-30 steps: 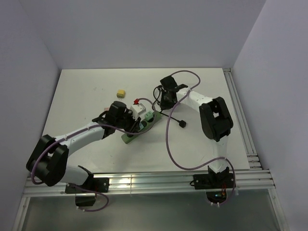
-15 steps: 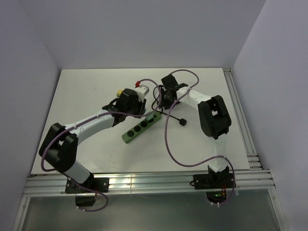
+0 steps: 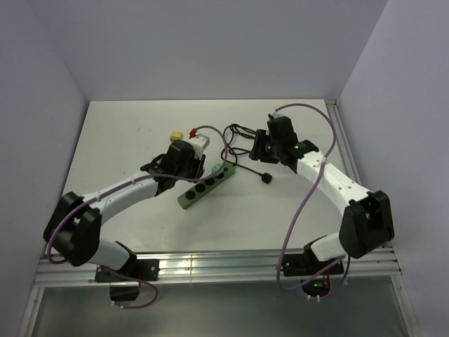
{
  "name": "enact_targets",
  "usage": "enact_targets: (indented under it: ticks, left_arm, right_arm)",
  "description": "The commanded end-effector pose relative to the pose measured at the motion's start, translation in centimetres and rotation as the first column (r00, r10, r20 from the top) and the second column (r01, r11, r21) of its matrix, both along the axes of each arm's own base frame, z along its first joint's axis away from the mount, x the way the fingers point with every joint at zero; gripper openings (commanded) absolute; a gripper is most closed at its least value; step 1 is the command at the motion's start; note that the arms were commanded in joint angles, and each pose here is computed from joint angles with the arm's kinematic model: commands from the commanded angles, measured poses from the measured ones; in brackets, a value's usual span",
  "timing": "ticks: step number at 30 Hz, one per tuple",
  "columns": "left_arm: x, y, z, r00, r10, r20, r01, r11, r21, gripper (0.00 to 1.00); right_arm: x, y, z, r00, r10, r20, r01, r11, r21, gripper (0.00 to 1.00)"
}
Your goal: Insert the plug
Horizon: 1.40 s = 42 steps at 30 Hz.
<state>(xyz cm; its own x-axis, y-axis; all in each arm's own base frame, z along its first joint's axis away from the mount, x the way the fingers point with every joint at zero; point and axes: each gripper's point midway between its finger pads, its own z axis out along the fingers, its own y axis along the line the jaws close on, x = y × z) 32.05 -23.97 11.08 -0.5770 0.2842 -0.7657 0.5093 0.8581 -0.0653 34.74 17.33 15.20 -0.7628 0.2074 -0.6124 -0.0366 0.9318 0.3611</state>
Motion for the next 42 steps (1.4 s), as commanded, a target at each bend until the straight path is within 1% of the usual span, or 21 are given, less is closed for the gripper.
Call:
enact_targets:
  ticks: [1,3,4,6,12,22,27,34,39,42]
  left_arm:
    - [-0.1,-0.5,4.4,0.984,-0.047,0.169,0.059,0.996,-0.067,0.00]
    - [-0.8,-0.9,4.2,0.981,-0.102,0.164,0.111,0.993,-0.047,0.00]
    - [-1.2,-1.4,3.9,0.980,-0.134,0.146,0.143,0.988,-0.050,0.00]
    - [-1.9,-2.4,3.5,0.973,-0.200,0.117,0.208,0.976,-0.064,0.00]
    - [-1.8,-3.6,1.3,0.968,-0.246,0.051,0.249,0.967,-0.058,0.00]
    - [-0.9,-4.0,-0.5,0.968,-0.249,0.037,0.250,0.968,-0.033,0.00]
    - [-0.2,-3.4,0.4,0.973,-0.217,0.080,0.220,0.975,-0.030,0.00]
    - [1.2,-2.8,1.5,0.974,-0.202,0.103,0.210,0.975,-0.072,0.00]
    - [2.0,-2.7,0.6,0.975,-0.215,0.056,0.219,0.972,-0.089,0.00]
    - [2.5,-2.4,0.7,0.975,-0.213,0.059,0.218,0.970,-0.105,0.00]
  right_arm:
    - [-1.7,-0.7,-0.7,1.000,-0.009,-0.002,0.009,1.000,0.017,0.52]
    - [-2.8,-1.1,-0.6,1.000,-0.017,0.004,0.017,0.999,0.032,0.51]
    - [-3.4,-1.3,-0.9,1.000,-0.019,0.000,0.019,0.999,0.037,0.51]
    - [-3.9,-1.3,-0.1,1.000,-0.016,0.027,0.015,0.998,0.063,0.51]
    - [-5.3,-1.9,0.4,0.998,-0.031,0.049,0.028,0.997,0.075,0.50]
    - [-6.3,-2.0,0.0,0.998,-0.016,0.064,0.010,0.996,0.091,0.49]
    - [-6.5,-2.0,-0.4,0.998,-0.014,0.059,0.008,0.995,0.096,0.49]
    - [-6.7,-2.0,-0.7,0.998,-0.009,0.054,0.004,0.995,0.098,0.49]
    - [-6.7,-2.0,-1.0,0.999,-0.006,0.045,0.002,0.996,0.091,0.48]
    - [-6.8,-1.9,-1.0,0.999,-0.003,0.046,-0.001,0.995,0.098,0.48]
